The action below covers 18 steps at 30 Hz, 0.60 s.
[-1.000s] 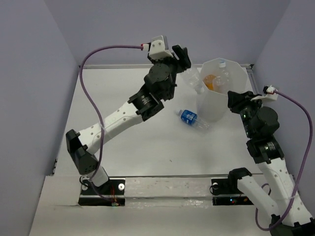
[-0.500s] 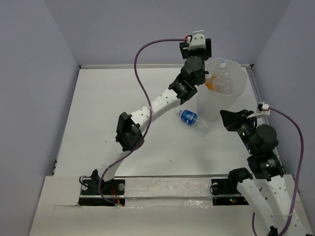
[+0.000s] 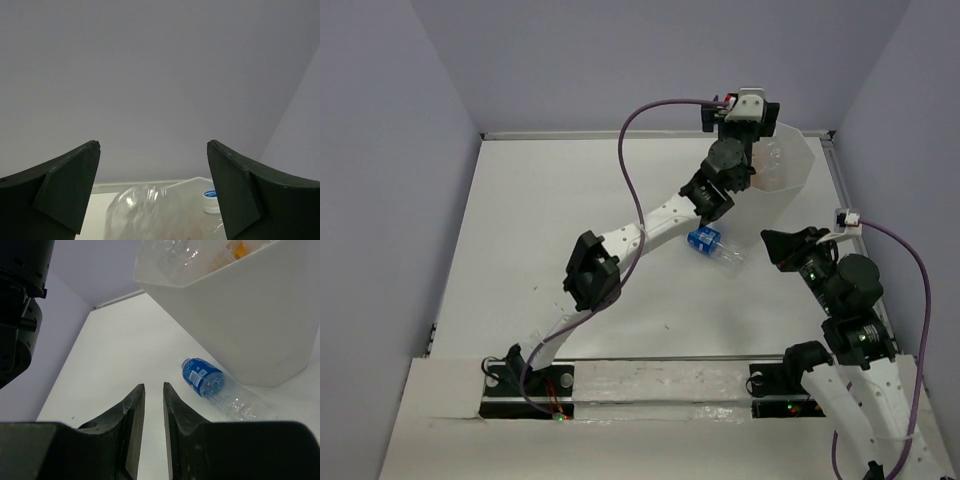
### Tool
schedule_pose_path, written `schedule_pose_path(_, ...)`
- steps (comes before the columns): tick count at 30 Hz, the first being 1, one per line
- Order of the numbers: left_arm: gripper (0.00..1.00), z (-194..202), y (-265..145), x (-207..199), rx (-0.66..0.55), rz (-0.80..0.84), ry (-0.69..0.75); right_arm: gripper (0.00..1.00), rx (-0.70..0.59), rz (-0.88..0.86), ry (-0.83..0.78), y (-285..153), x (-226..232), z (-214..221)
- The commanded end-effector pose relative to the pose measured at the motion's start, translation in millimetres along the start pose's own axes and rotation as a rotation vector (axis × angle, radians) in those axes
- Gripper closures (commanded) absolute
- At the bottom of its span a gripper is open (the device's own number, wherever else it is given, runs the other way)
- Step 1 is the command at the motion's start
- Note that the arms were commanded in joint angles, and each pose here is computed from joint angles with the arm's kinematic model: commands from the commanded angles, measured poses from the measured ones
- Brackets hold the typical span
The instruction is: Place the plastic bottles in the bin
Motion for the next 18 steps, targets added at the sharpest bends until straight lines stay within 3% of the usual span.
schedule_pose_path(1,0.01,-67,-3,18,-0.131,-0.009,-0.139,0.72,0.016,-0.007,-0.017,2,-2,3)
schedule_pose_path(7,0.01,-105,-6,23,-0.189,0.081,-0.216,0.63,0.049,-0.01,-0.039,9,0,3)
schedule_pose_path(10,0.01,-137,-10,40,-0.213,0.101,-0.277,0.55,0.132,-0.035,-0.069,17,4,8)
schedule_pose_path(12,0.01,-173,-17,66,-0.243,0.11,-0.34,0.5,0.212,-0.081,-0.087,21,8,14)
schedule_pose_path(18,0.01,-213,-49,141,-0.188,0.151,-0.415,0.45,0.392,-0.11,-0.12,37,7,39)
Point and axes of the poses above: each gripper's point midway between its finger pads, its own y axis out along the fingers, its own x axis along the line the jaws close on, z = x × y, the point moved 6 cm from there along -y, back along the fingers, and after that the axes turned 15 degrees about y, right-handed, at the moved point
